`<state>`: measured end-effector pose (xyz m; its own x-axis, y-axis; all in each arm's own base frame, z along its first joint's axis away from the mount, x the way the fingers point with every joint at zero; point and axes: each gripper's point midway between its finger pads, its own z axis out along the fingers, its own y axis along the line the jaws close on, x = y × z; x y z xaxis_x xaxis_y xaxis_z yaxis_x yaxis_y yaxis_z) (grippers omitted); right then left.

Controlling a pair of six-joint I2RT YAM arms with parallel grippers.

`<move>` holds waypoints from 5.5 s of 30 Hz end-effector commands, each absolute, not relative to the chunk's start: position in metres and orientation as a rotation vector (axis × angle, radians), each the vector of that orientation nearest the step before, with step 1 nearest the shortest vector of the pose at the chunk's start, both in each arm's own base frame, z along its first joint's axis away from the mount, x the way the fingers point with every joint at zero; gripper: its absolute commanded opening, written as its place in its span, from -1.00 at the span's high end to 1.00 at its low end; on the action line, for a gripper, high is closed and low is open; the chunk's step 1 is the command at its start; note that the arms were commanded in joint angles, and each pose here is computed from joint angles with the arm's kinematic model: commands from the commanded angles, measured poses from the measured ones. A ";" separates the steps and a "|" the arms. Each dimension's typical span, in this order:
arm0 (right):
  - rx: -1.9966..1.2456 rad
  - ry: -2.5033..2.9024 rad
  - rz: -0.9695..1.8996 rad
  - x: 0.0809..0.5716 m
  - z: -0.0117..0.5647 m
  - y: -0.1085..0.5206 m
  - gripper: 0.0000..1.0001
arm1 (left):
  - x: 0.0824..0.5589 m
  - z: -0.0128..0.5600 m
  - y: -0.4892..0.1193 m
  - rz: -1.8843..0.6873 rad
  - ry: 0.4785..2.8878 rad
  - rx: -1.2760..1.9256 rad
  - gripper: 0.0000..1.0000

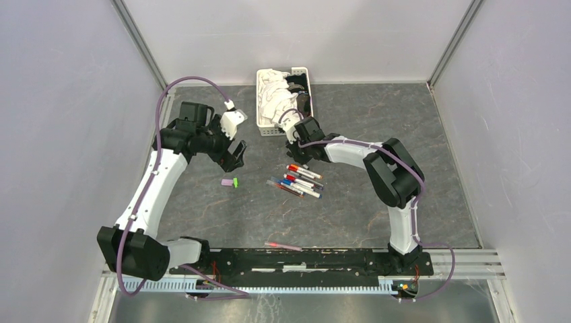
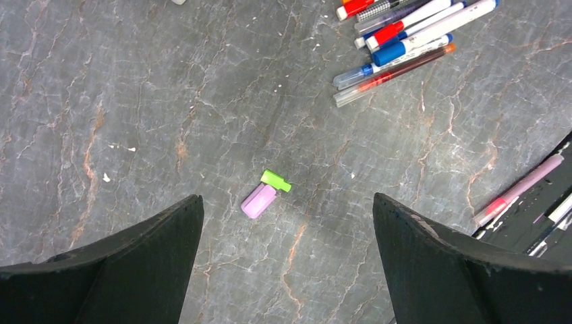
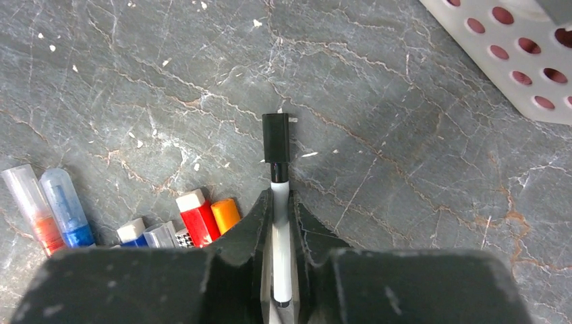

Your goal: Open the pen caps

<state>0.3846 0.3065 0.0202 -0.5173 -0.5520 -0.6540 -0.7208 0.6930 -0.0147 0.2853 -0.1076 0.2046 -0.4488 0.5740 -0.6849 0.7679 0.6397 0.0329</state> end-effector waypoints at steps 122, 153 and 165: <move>-0.013 2.471 -0.107 0.331 0.024 0.063 1.00 | 0.289 0.018 -0.098 -0.251 2.201 1.547 0.33; -0.290 2.264 0.056 0.348 0.102 0.132 0.27 | 0.302 0.312 -0.126 -0.201 1.753 1.024 -1.00; -0.791 2.219 0.378 0.356 0.079 0.263 0.35 | 0.278 0.244 -0.130 -0.348 1.963 1.083 -0.99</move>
